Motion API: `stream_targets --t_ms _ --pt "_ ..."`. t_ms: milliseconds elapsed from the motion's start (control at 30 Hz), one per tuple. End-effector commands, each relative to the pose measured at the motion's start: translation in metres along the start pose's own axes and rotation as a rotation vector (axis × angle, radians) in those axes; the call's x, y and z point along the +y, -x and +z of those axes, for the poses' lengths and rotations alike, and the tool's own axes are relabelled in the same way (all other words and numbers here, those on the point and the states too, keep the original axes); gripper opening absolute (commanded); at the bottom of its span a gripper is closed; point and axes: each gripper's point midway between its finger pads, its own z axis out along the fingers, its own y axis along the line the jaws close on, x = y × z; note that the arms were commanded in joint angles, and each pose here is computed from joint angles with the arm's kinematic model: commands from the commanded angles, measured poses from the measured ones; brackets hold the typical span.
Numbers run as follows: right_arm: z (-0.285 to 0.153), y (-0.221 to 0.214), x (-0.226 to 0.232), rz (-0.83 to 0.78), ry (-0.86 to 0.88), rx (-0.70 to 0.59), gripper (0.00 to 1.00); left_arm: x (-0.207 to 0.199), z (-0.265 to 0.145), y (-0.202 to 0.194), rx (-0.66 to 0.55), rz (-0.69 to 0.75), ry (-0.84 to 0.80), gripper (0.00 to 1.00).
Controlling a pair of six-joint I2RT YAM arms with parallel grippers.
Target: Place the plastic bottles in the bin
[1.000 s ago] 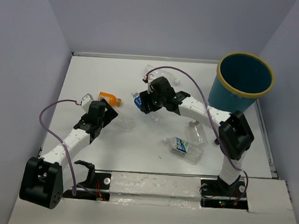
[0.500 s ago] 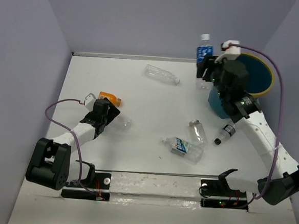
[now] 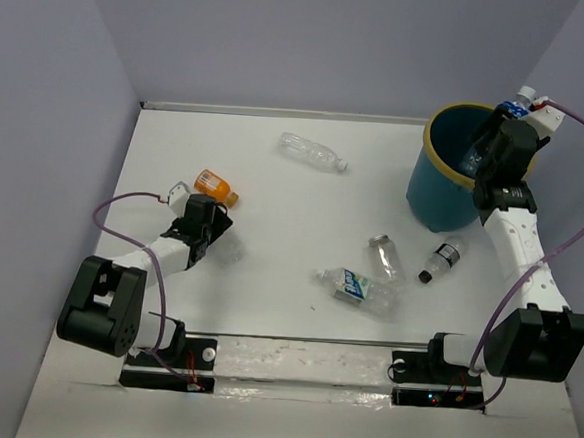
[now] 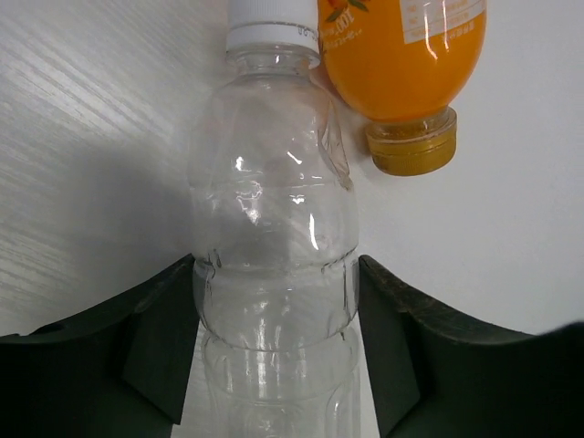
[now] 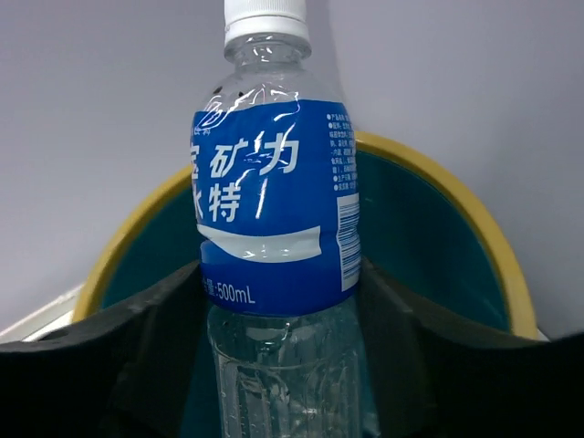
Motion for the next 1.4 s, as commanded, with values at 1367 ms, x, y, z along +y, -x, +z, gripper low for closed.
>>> stream_targets --t_ms 1367 --pt "-0.409 -0.202 0.288 0.102 1.551 0.782 1.00 -0.192 -0.252 0.034 -0.079 0.154 -1.177 0.42"
